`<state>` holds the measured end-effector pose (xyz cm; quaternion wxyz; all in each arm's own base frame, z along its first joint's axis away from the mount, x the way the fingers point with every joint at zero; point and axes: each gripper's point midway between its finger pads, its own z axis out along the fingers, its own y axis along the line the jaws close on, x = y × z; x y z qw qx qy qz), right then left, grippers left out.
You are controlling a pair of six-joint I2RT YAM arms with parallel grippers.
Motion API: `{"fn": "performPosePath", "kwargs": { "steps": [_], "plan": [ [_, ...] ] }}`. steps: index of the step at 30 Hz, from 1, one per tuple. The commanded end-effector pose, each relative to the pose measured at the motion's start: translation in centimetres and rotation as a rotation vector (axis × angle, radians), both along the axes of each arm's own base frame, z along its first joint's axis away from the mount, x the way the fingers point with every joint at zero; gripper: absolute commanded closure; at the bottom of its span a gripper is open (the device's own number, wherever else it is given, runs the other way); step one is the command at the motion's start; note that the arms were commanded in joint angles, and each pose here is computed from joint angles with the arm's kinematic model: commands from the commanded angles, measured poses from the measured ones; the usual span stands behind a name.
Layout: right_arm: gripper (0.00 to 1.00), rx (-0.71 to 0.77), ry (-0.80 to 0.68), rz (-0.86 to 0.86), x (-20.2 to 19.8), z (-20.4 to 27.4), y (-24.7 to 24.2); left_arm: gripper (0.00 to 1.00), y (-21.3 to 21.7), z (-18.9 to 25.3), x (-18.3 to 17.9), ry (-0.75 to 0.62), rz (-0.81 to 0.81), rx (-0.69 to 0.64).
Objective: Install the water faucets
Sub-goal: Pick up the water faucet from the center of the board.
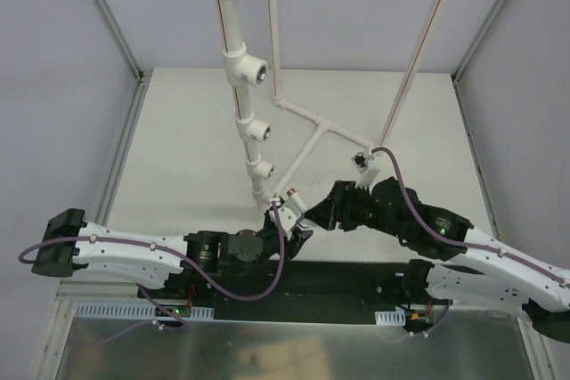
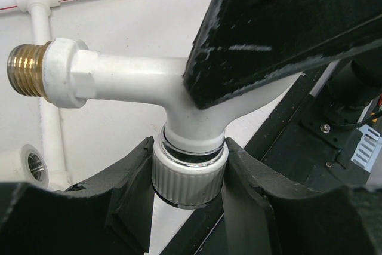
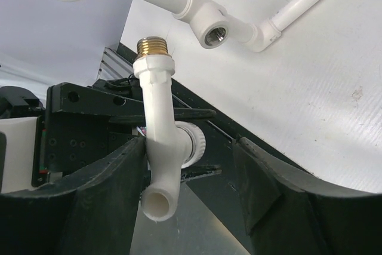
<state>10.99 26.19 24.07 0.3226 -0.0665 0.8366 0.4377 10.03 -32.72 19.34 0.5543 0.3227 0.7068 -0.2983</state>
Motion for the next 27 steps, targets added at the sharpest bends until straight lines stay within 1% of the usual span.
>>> {"fn": "performPosePath", "kwargs": {
  "steps": [1,4,7,8,9,10,11,12,13,15,16,17,18,21,23,27],
  "plan": [
    [0.35,0.027,-0.022,0.029,0.2,0.8,1.2,1.00,-1.2,3.6,0.4,0.010,0.036,-0.117],
    [0.40,0.022,-0.018,0.042,0.1,0.6,1.5,1.00,-1.5,3.7,0.3,0.014,0.034,-0.116],
    [0.49,0.018,-0.018,0.041,0.1,0.3,1.5,1.00,-1.6,3.7,0.3,0.019,0.035,-0.120],
    [0.55,0.017,-0.020,0.044,0.1,0.2,1.5,1.00,-1.6,3.8,0.3,0.022,0.034,-0.126],
    [0.64,0.016,-0.022,0.048,0.0,0.1,1.5,1.00,-1.6,3.8,0.2,0.024,0.034,-0.128],
    [0.77,0.019,-0.023,0.058,-0.1,0.2,1.6,1.00,-1.7,3.9,0.2,0.027,0.033,-0.133],
    [0.89,0.019,-0.022,0.066,-0.3,0.2,1.5,0.96,-1.7,3.9,0.2,0.031,0.032,-0.137],
    [1.00,0.019,-0.022,0.066,-0.3,0.2,1.5,0.83,-1.7,4.0,0.1,0.037,0.027,-0.144],
    [1.00,0.014,-0.021,0.068,-0.3,0.0,1.4,0.67,-1.8,4.1,0.0,0.047,0.023,-0.153],
    [1.00,0.011,-0.026,0.072,-0.6,-0.1,1.0,0.41,-1.7,4.3,-0.4,0.069,0.012,-0.175],
    [1.00,0.006,-0.027,0.068,-0.6,-0.3,0.7,0.34,-1.6,4.4,-0.5,0.083,0.007,-0.187],
    [1.00,0.006,-0.035,0.066,-0.6,-0.3,0.3,0.29,-1.4,4.6,-0.7,0.096,0.000,-0.202],
    [1.00,0.008,-0.044,0.063,-0.7,-0.4,0.0,0.26,-1.3,4.6,-1.0,0.115,-0.011,-0.216],
    [1.00,0.008,-0.078,0.079,-1.1,-0.6,-1.0,0.24,-0.4,4.8,-1.8,0.168,-0.038,-0.259],
    [1.00,-0.008,-0.088,0.111,-1.7,-1.1,-1.4,0.24,0.6,4.8,-2.0,0.202,-0.038,-0.279],
    [1.00,-0.006,-0.105,0.200,-3.2,-1.3,-1.7,0.28,2.5,5.0,-2.0,0.253,-0.019,-0.335]
  ]
}}
